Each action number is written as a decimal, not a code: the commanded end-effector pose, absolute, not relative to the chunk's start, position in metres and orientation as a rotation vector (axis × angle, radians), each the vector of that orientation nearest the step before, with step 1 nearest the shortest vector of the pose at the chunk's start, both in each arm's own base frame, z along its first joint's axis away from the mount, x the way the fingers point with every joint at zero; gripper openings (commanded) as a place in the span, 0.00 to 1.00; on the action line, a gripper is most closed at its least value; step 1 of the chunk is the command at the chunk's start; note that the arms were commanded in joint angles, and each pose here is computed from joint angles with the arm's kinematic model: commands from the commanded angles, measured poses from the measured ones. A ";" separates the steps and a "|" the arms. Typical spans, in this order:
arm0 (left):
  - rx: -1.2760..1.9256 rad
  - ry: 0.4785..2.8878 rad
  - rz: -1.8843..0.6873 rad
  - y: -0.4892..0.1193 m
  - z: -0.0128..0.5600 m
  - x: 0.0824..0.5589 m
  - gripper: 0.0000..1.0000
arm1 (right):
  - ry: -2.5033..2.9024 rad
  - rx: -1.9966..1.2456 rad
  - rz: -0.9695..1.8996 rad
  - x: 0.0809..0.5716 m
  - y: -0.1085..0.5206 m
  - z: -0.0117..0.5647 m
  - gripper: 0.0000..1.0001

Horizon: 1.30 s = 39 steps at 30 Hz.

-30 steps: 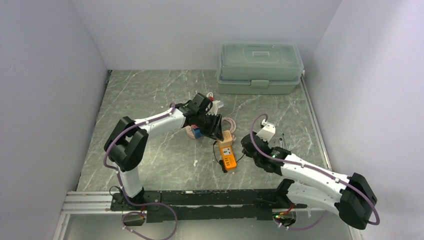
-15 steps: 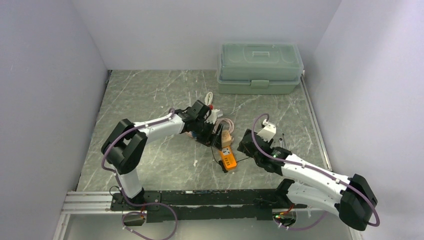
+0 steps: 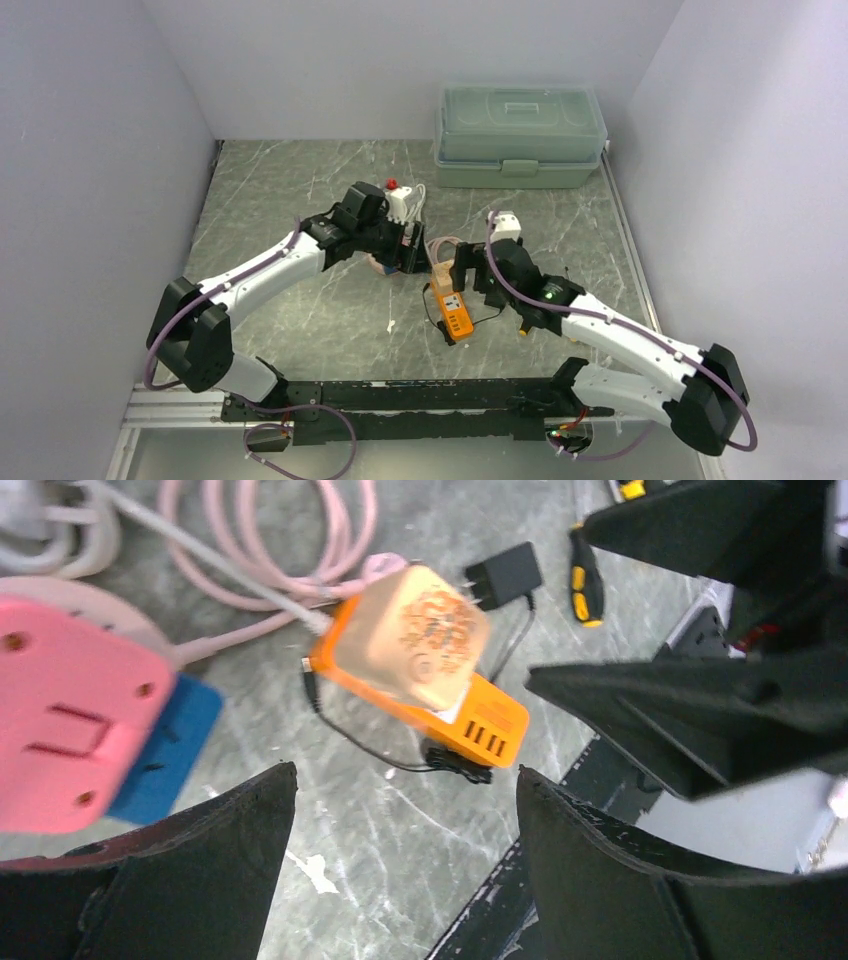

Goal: Pull the plug off the socket

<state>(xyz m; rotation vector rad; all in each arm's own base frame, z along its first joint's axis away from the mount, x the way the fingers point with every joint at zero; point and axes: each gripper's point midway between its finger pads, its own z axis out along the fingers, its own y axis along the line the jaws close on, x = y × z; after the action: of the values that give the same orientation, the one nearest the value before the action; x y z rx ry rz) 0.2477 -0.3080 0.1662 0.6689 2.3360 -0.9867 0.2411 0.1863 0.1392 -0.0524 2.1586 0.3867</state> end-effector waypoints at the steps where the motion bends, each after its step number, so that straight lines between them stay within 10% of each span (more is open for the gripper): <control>1: 0.521 2.318 -0.930 -0.287 0.172 0.268 0.84 | 2.128 -0.296 0.458 0.252 0.222 0.159 1.00; 32: 0.376 2.342 -0.756 -0.262 0.168 0.282 0.83 | 2.262 -0.298 0.319 0.264 0.258 0.096 0.78; 39: 0.379 2.349 -0.775 -0.264 0.166 0.281 0.83 | 2.250 -0.190 0.318 0.268 0.254 0.094 0.42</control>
<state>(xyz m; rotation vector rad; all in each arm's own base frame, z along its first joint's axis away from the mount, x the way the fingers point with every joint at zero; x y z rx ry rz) 0.2813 -0.2584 0.1649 0.3776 2.3493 -0.7413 0.2531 0.2455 0.0767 -0.3144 2.3266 0.2731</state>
